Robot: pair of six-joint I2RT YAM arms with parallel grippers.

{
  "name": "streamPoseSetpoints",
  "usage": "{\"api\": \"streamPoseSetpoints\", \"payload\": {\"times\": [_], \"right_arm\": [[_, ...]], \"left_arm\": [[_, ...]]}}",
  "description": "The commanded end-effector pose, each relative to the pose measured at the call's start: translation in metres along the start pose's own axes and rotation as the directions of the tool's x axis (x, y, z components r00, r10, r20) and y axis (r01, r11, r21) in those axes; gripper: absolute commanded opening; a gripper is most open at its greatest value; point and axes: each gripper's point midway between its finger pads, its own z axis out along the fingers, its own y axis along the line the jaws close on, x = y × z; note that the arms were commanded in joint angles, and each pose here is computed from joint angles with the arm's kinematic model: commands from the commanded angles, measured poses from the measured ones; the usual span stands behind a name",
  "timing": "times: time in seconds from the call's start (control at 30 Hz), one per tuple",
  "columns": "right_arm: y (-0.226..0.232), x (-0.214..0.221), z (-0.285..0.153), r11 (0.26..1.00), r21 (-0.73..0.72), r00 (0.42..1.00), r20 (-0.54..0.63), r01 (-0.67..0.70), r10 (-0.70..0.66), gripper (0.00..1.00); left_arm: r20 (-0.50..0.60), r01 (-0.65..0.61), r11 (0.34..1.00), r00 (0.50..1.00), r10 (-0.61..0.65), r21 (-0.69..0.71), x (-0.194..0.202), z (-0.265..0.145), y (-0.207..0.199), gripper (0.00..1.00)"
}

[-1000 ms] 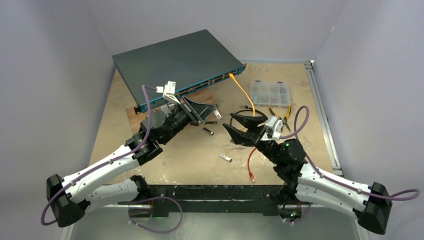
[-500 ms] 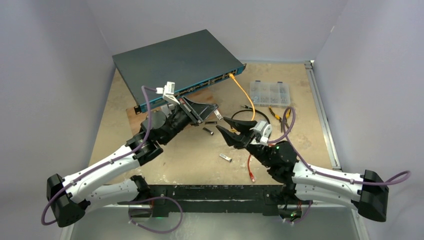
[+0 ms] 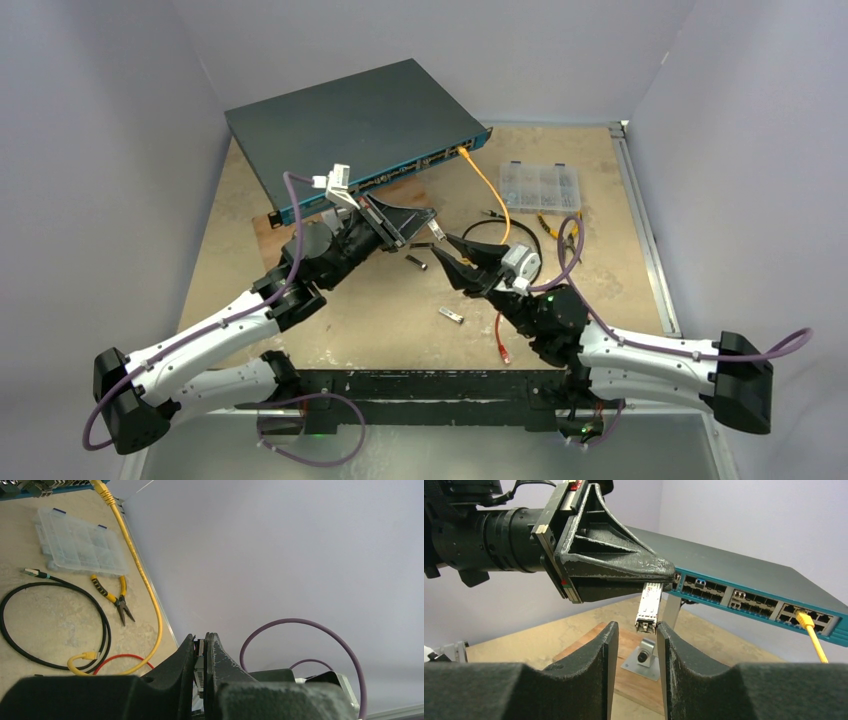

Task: Insert the plug into the switch port
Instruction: Pick up the plug from the center of the board.

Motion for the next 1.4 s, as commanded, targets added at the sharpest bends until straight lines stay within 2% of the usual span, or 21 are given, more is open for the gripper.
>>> {"api": "streamPoseSetpoints", "payload": {"times": [0.0,0.63,0.93,1.03,1.07,1.23,1.37], "right_arm": [[-0.004,-0.026,0.009,0.999,0.032,0.997,0.074,0.005,-0.007,0.36],[-0.008,-0.035,0.014,0.998,0.06,0.994,0.107,-0.002,-0.005,0.25],[-0.002,-0.035,0.018,1.0,0.029,0.998,0.066,-0.009,0.007,0.0],[-0.004,-0.033,0.018,0.999,0.04,0.999,0.037,-0.022,0.02,0.0],[-0.003,-0.031,0.018,0.999,0.037,0.999,0.021,-0.026,0.026,0.0],[0.002,-0.014,0.018,0.997,0.034,0.991,-0.112,-0.072,0.076,0.0],[0.001,-0.002,0.015,0.993,0.06,0.972,-0.206,-0.098,0.108,0.0]], "left_arm": [[0.035,0.024,0.998,0.999,-0.026,0.057,-0.01,-0.001,-0.015,0.0],[0.02,0.036,0.998,0.999,-0.037,0.056,-0.005,-0.001,-0.013,0.0],[0.01,0.032,0.999,0.999,-0.032,0.04,-0.003,-0.001,-0.008,0.0],[0.013,0.013,1.0,1.0,-0.013,0.023,-0.005,-0.002,-0.007,0.0],[0.018,-0.002,1.0,1.0,0.002,0.013,-0.007,-0.003,-0.006,0.03],[0.058,-0.135,0.99,0.989,0.137,-0.038,-0.027,-0.011,-0.011,0.39],[0.094,-0.276,0.956,0.954,0.284,-0.096,-0.054,-0.02,-0.025,0.67]]}}
